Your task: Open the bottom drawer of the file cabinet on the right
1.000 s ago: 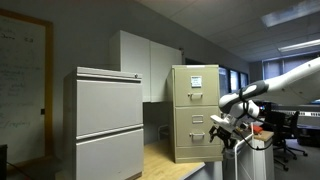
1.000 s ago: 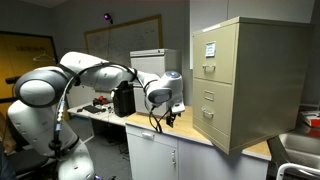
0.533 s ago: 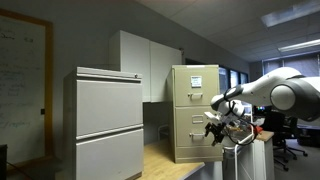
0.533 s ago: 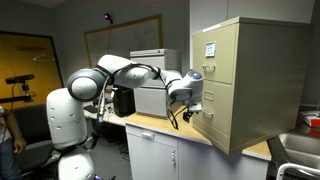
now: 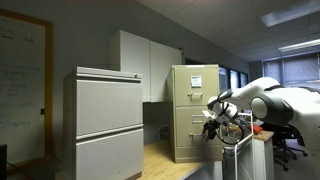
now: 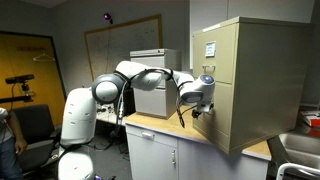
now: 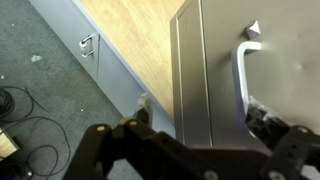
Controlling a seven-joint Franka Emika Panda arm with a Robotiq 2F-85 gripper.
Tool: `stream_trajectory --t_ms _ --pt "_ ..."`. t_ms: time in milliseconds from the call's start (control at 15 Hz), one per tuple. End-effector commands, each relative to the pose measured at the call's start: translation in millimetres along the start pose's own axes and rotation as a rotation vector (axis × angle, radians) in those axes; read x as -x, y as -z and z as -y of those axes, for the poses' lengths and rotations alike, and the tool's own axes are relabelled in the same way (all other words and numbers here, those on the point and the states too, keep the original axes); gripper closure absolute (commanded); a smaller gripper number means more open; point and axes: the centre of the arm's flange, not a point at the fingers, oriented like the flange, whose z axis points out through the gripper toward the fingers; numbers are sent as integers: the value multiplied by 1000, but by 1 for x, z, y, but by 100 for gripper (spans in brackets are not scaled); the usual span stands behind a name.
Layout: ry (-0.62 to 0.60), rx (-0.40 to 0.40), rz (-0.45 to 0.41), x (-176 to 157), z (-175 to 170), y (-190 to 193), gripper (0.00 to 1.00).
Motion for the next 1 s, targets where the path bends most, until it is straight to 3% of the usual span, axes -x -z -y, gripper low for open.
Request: stream_trajectory --t_ms 0,267,600,933 --pt "-57 -33 32 12 31 -7 0" --pt "-71 -30 -11 17 41 -2 0" --pt "29 101 -201 31 47 -25 0" --pt "115 195 -292 56 48 -57 0"
